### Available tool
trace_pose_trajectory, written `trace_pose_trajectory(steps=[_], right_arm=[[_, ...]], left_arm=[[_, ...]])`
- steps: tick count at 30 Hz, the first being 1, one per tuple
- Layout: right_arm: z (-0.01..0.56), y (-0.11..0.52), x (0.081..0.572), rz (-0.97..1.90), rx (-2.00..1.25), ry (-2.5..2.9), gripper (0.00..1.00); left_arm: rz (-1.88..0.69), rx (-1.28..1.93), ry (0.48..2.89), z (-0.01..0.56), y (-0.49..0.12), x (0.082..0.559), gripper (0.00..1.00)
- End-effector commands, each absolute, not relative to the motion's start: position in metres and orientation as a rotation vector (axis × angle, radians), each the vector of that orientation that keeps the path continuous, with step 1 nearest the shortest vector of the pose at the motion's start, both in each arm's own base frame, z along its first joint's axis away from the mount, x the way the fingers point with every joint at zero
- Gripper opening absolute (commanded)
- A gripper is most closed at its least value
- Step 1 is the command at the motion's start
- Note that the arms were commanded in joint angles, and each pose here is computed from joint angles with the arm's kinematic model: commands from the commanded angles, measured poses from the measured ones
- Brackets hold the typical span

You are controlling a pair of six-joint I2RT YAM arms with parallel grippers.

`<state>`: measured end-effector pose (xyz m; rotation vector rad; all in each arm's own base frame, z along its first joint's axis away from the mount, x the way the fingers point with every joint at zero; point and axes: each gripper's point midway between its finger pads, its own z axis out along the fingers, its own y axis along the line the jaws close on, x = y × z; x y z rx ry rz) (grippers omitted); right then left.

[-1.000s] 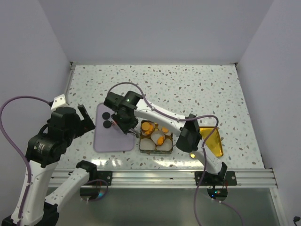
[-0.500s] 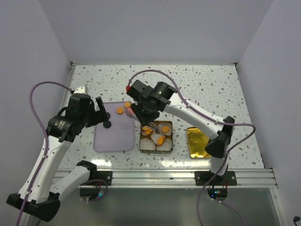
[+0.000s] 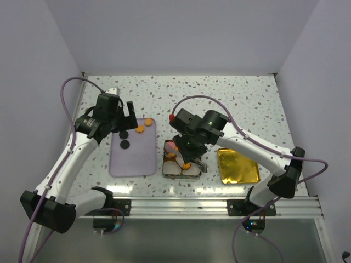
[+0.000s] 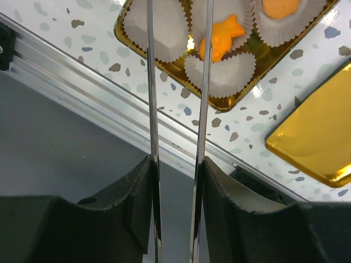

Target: Pack the cookies

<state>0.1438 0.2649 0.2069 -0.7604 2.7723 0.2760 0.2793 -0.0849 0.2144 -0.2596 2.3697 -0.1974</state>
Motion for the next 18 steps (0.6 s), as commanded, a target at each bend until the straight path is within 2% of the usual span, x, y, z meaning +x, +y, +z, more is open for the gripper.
trace_pose_trajectory(steps=[1, 8, 18], right_arm=[[0.214, 0.271, 0.134, 0.38, -0.73, 2.754, 0.36], [0.203, 0.274, 0.107, 0.396, -0.813, 2.798, 0.37], [0.179, 0.269, 0.089, 0.315, -0.838, 2.875, 0.39]], left_arm=[[-0.258, -0.183, 2.252, 0.247, -0.098, 0.307, 1.0], [-0.275, -0.164, 2.246, 0.246, -0.106, 0.32, 1.0], [-0.278, -0.166, 2.251, 0.24, -0.104, 0.314, 1.0]])
